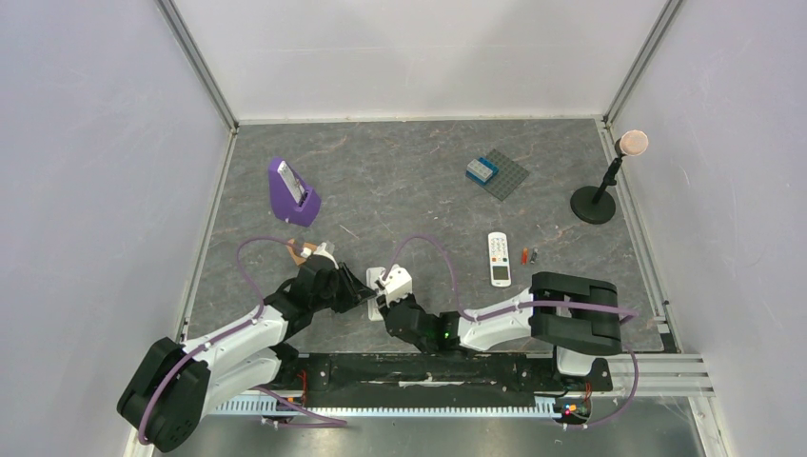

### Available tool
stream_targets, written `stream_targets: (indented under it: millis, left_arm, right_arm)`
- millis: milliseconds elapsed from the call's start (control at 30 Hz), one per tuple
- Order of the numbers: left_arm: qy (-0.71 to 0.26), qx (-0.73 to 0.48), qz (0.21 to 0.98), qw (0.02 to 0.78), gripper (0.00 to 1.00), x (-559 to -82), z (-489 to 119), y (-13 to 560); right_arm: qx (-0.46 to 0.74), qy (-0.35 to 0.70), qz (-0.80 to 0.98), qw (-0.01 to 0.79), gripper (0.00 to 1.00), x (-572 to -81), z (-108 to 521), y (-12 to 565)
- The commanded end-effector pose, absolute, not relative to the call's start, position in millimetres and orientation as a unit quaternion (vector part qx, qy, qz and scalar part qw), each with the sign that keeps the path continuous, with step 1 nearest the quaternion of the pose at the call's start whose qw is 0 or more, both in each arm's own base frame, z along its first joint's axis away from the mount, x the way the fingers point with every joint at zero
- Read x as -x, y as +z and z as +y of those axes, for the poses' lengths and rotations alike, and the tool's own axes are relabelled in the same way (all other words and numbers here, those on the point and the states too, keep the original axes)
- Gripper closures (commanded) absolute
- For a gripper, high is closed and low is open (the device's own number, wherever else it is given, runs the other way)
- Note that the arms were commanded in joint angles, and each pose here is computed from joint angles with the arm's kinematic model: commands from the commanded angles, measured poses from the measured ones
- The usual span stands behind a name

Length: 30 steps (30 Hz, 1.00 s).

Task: Load the batteries into the remote control

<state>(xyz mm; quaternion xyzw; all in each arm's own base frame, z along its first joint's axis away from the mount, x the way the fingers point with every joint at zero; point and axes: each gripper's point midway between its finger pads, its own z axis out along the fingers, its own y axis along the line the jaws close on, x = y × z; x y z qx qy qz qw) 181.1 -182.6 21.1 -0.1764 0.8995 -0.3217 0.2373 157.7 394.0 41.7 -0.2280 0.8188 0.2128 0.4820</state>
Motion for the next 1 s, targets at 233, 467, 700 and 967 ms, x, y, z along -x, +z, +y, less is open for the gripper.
stream_targets:
  millis: [233,467,700,967]
  left_arm:
    - [-0.267,0.190,0.924,0.198,0.79,-158,-165,-15]
    - [-0.267,0.190,0.924,0.198,0.81,-157,-165,-16]
    - [-0.268,0.190,0.924,0.198,0.83,-157,-165,-16]
    - [-0.267,0.190,0.924,0.195,0.86,-156,-165,-18]
  right_arm:
    - [0.184,0.056,0.844,0.500,0.82,-187,333,-2]
    - [0.178,0.030,0.857,0.482,0.83,-188,330,-14]
    - [0.157,0.023,0.881,0.445,0.83,-192,324,-28]
    - [0.133,0.032,0.919,0.369,0.84,-191,321,-47]
